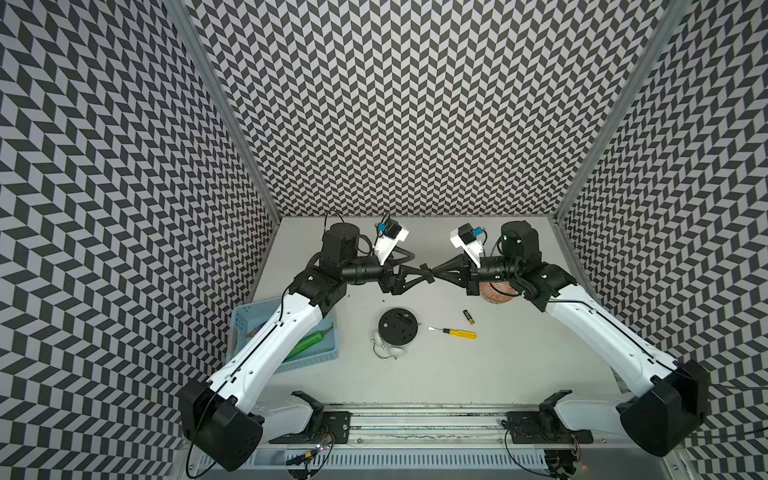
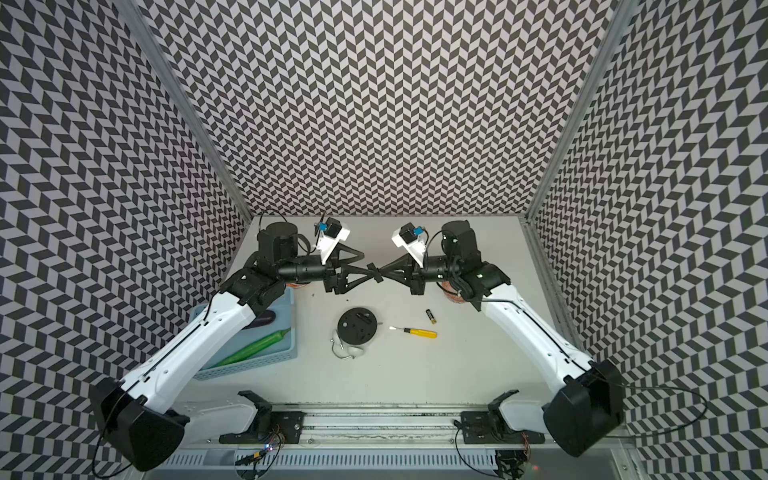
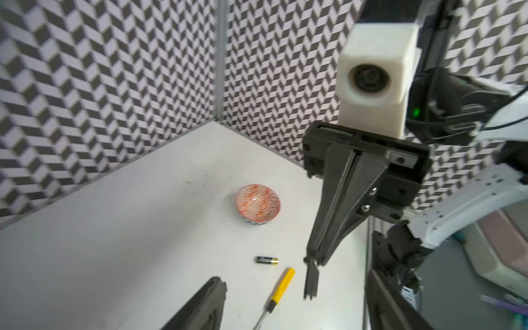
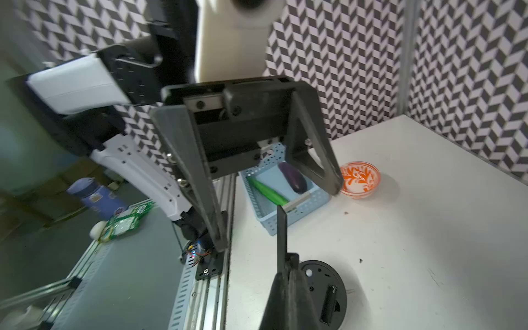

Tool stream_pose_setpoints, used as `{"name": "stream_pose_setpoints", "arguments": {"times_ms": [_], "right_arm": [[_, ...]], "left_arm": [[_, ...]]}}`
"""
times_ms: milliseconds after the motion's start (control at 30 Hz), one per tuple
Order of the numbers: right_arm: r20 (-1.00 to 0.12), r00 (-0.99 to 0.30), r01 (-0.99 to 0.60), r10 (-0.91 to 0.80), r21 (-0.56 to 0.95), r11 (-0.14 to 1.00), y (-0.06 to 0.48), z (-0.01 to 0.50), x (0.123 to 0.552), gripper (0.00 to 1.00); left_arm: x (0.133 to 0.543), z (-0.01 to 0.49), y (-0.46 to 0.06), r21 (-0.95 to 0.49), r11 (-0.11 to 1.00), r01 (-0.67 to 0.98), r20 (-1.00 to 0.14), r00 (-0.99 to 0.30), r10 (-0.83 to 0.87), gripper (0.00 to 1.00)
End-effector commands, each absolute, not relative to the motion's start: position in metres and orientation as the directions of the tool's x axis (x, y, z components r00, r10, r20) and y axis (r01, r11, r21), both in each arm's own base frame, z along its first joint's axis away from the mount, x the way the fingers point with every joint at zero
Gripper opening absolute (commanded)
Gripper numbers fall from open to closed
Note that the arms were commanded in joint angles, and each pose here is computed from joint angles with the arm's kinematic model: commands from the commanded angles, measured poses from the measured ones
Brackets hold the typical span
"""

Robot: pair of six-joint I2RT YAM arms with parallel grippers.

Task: Remove the battery from the alarm
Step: Pick up the cover from the center of the board, then move the alarm to the center of the board.

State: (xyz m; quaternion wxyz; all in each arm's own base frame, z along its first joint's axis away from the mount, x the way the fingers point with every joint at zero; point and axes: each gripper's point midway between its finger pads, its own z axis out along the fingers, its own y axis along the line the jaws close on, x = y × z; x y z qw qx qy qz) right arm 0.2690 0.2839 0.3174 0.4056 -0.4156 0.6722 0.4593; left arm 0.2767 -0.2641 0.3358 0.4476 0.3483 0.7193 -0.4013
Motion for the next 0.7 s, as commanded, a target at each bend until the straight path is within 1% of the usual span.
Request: {"name": "stream_pose_setpoints", "arguments": {"times_ms": [0, 67, 133, 200, 267, 333, 400, 533, 667], "right_arm": [[-0.895, -0.427, -0.793, -0.130, 0.301, 0.529, 0.257, 0.297, 0.306, 0.00], [-0.866, -0.484, -0.711, -0.127, 0.304, 0.634, 0.241, 0.277, 0.314, 0.00], [-0.842, -0.526, -0.649, -0.121, 0.305, 0.698, 0.229, 0.262, 0.316, 0.00], [-0.828, -0.548, -0.621, -0.115, 0.311, 0.719, 0.224, 0.252, 0.313, 0.00], [-0.819, -0.564, -0.607, -0.101, 0.329, 0.723, 0.222, 0.244, 0.310, 0.00], [-0.812, -0.577, -0.601, -0.091, 0.346, 0.721, 0.221, 0.239, 0.307, 0.00], [-0.805, -0.587, -0.599, -0.084, 0.362, 0.715, 0.223, 0.235, 0.305, 0.00], [-0.792, -0.604, -0.605, -0.093, 0.379, 0.701, 0.226, 0.233, 0.303, 0.00], [-0.783, -0.613, -0.607, -0.104, 0.382, 0.697, 0.227, 0.232, 0.302, 0.00]], "left_arm": [[0.304, 0.302, -0.219, -0.323, 0.734, 0.597, -0.861, -0.508, 0.035, 0.84], [0.303, 0.264, -0.198, -0.369, 0.816, 0.446, -0.788, -0.616, -0.020, 0.85], [0.295, 0.223, -0.181, -0.406, 0.869, 0.283, -0.689, -0.720, -0.088, 0.82], [0.282, 0.187, -0.170, -0.439, 0.886, 0.151, -0.588, -0.794, -0.156, 0.77], [0.267, 0.158, -0.168, -0.476, 0.878, 0.052, -0.502, -0.836, -0.223, 0.75], [0.255, 0.133, -0.168, -0.489, 0.872, -0.014, -0.441, -0.859, -0.261, 0.71], [0.251, 0.119, -0.173, -0.503, 0.863, -0.037, -0.408, -0.870, -0.275, 0.64], [0.247, 0.104, -0.188, -0.500, 0.866, -0.032, -0.385, -0.887, -0.255, 0.63], [0.238, 0.081, -0.183, -0.398, 0.915, -0.072, -0.369, -0.900, -0.231, 0.58]]}}
